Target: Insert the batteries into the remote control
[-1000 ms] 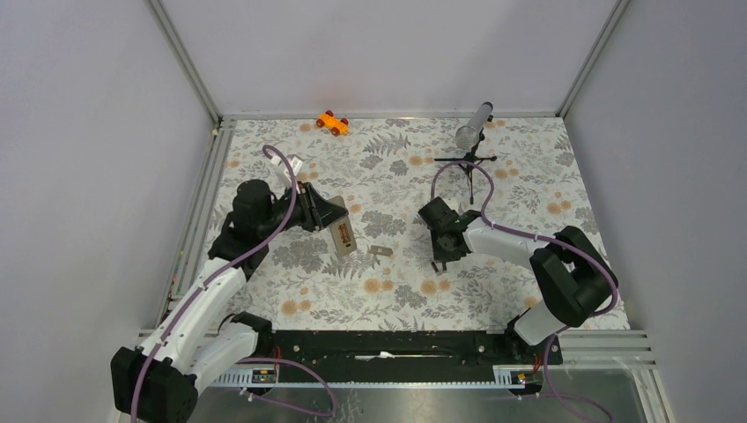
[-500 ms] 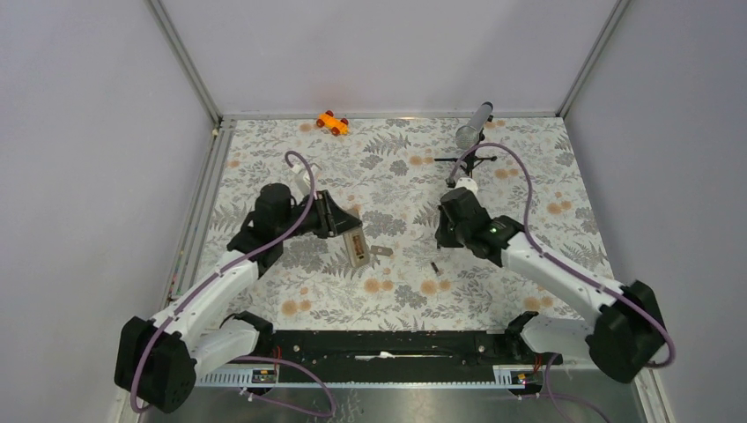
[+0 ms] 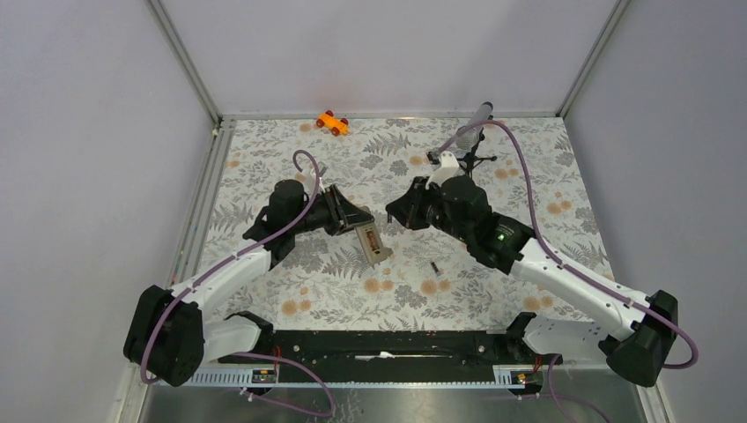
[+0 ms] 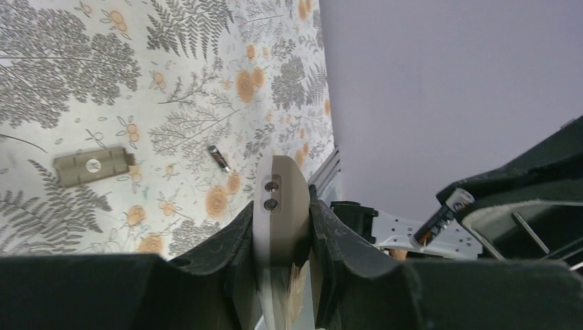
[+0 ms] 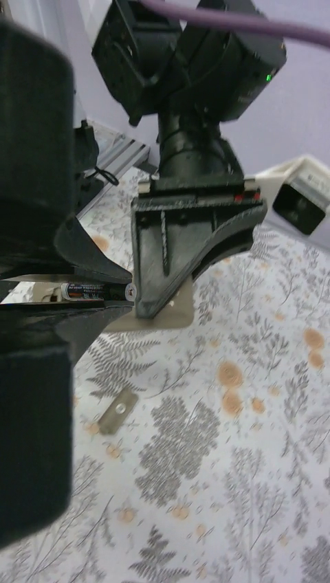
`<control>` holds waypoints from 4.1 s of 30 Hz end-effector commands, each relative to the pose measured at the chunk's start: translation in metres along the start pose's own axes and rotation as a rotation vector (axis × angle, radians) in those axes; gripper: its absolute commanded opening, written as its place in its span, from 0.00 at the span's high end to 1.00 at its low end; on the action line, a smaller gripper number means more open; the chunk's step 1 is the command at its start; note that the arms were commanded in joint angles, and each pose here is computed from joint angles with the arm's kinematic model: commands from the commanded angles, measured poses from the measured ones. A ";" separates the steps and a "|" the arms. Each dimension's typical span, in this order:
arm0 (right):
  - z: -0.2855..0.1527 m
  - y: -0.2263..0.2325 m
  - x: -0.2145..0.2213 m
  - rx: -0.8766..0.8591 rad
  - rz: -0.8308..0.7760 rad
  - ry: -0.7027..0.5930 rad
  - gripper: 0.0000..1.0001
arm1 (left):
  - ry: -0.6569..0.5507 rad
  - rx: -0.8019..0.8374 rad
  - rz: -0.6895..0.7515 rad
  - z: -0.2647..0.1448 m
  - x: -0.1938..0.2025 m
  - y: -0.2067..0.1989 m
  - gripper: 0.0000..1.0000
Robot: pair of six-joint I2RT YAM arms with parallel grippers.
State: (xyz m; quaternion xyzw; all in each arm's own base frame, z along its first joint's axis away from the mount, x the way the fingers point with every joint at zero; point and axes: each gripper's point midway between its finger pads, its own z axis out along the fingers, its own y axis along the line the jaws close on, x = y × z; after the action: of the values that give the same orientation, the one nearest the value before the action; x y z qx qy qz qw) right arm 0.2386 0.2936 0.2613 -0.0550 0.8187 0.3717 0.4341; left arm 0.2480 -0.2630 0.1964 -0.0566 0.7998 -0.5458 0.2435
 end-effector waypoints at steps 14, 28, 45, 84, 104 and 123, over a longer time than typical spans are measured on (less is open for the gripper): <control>0.015 0.048 0.003 -0.095 -0.138 -0.034 0.91 | -0.002 0.122 -0.055 -0.003 -0.017 -0.058 1.00; 0.020 0.028 0.018 -0.060 -0.211 -0.024 0.90 | 0.025 0.106 -0.066 -0.002 -0.013 -0.057 1.00; 0.020 0.026 0.031 -0.112 -0.277 -0.012 0.88 | 0.034 0.089 -0.101 -0.001 -0.010 -0.056 1.00; 0.019 0.032 0.031 -0.134 -0.322 0.017 0.71 | 0.045 0.082 -0.074 0.002 -0.014 -0.060 1.00; -0.004 0.048 0.006 -0.142 -0.210 -0.014 0.31 | 0.043 0.058 -0.042 0.000 -0.016 -0.061 1.00; -0.014 0.043 -0.004 -0.093 0.726 0.116 0.01 | -0.109 0.157 -0.001 -0.017 -0.036 -0.092 1.00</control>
State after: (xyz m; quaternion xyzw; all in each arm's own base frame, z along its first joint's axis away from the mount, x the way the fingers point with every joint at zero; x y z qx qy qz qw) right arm 0.2269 0.3032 0.2728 0.1365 0.8269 0.4566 0.2985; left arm 0.2525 -0.2734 0.2561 -0.0805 0.7812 -0.5723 0.2359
